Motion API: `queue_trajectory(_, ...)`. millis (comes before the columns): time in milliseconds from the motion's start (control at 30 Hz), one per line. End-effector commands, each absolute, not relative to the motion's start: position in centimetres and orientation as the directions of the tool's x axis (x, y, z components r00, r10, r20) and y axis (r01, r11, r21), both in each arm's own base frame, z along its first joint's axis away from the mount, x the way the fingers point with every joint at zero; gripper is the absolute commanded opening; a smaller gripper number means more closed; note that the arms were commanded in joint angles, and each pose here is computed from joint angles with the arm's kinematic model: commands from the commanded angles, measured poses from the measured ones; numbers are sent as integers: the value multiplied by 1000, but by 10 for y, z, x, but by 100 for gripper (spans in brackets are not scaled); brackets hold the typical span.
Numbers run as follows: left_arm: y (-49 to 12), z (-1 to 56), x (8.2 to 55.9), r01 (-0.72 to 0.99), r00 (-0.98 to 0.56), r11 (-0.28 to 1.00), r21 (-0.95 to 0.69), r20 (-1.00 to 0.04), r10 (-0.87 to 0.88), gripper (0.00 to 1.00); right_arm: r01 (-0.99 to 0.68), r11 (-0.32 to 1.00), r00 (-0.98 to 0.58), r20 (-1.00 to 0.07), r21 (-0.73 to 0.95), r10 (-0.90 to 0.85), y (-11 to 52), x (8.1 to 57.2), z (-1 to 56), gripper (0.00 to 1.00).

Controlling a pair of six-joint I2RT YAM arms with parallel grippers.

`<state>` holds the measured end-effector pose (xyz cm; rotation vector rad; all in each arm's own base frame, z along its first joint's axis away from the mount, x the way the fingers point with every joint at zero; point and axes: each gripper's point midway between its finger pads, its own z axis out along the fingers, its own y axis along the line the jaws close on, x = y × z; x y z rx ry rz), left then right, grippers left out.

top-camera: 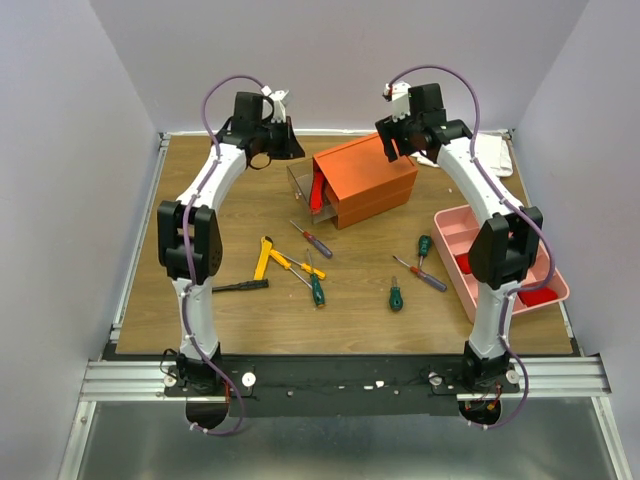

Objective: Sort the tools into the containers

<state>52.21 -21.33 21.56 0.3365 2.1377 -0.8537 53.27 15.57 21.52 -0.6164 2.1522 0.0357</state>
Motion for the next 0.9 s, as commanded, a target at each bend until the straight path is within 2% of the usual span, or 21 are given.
queue_trajectory(0, -225, 214, 526, 514, -639, 732, -447, -769, -20, 4, -450, 869, -484, -762, -205, -430, 158, 531, 220, 78)
queue_trajectory(133, -221, 222, 515, 509, -641, 741, -438, -767, -13, 5, -453, 867, -479, -763, -209, -434, 158, 530, 222, 78)
queue_trajectory(233, -194, 232, 495, 465, -635, 801, -376, -772, 6, 25, -455, 864, -470, -766, -216, -439, 157, 528, 226, 78)
queue_trajectory(267, -186, 232, 488, 444, -638, 819, -363, -770, 5, 38, -455, 864, -465, -769, -218, -439, 157, 527, 230, 79)
queue_trajectory(367, -151, 223, 452, 364, -655, 882, -300, -755, 14, 50, -437, 867, -476, -756, -240, -449, 150, 526, 225, 81)
queue_trajectory(433, -132, 201, 421, 331, -685, 912, -243, -727, 54, 55, -436, 867, -475, -756, -242, -450, 150, 526, 225, 82)
queue_trajectory(500, -118, 182, 399, 314, -717, 930, -189, -690, 102, 56, -439, 867, -481, -753, -238, -450, 151, 526, 222, 83)
queue_trajectory(633, -96, 116, 358, 323, -821, 941, -104, -525, 223, 59, -444, 869, -486, -757, -218, -438, 155, 528, 221, 84)
queue_trajectory(733, -89, 88, 344, 348, -848, 934, -77, -451, 279, 59, -443, 871, -486, -759, -212, -432, 155, 529, 221, 84)
queue_trajectory(867, -95, 73, 338, 383, -847, 922, -61, -421, 325, 60, -446, 868, -480, -761, -218, -437, 155, 528, 224, 84)
